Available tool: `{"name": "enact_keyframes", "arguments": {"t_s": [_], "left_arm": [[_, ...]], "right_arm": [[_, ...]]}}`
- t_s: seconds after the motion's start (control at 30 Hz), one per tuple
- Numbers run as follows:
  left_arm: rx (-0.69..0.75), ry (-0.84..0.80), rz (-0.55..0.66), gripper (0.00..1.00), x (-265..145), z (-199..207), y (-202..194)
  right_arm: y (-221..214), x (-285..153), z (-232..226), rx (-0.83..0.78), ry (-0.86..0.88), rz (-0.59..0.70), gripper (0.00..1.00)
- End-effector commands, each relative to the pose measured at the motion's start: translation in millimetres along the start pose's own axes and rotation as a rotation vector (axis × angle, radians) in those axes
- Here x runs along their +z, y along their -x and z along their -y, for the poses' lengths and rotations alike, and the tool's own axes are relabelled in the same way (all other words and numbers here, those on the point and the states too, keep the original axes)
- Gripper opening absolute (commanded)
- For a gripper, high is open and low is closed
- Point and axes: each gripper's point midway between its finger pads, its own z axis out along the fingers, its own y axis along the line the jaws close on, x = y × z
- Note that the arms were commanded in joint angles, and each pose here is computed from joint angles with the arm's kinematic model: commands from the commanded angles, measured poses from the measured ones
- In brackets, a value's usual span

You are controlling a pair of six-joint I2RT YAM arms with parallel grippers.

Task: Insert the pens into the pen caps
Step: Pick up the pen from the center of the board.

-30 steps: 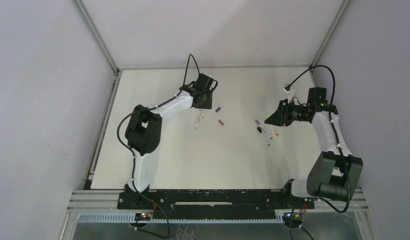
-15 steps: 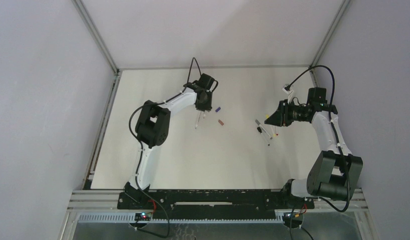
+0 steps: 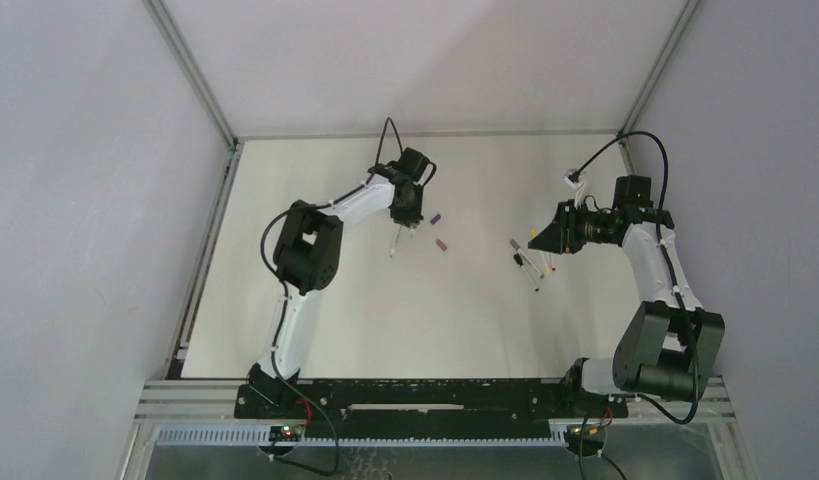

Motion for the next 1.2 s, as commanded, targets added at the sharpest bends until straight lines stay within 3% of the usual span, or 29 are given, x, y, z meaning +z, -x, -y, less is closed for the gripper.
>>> {"name": "enact_keyframes", "arguments": {"t_s": [0.0, 0.27, 0.53, 0.77, 1.0, 1.17], "left_arm": [[0.000, -0.018, -0.030, 0.23, -0.2, 2.0, -3.4], [0.010, -0.031, -0.006, 0.01, -12.5, 3.4, 2.5], [0.002, -0.078, 0.208, 0.00, -86.9, 6.8, 40.8], [0.057, -0.447, 0.417, 0.00, -173.7, 57.3, 26.3], [0.145, -0.847, 0.694, 0.00, -292.9, 120.3, -12.6], [0.220, -0.923, 0.804, 0.00, -344.3, 152.3, -37.0]], "right_arm": [[2.4, -1.6, -2.5, -0.025, 0.013, 0.015, 0.33], [5.4, -4.5, -9.6, -0.044, 0.024, 0.029, 0.33], [15.6, -15.8, -30.4, -0.098, 0.051, 0.041, 0.34], [36.3, -35.0, -75.8, -0.259, 0.146, 0.077, 0.36], [62.2, -61.1, -139.6, -0.600, 0.234, 0.154, 0.60], [79.8, -60.5, -189.0, -0.557, 0.374, 0.199, 0.64]]}}
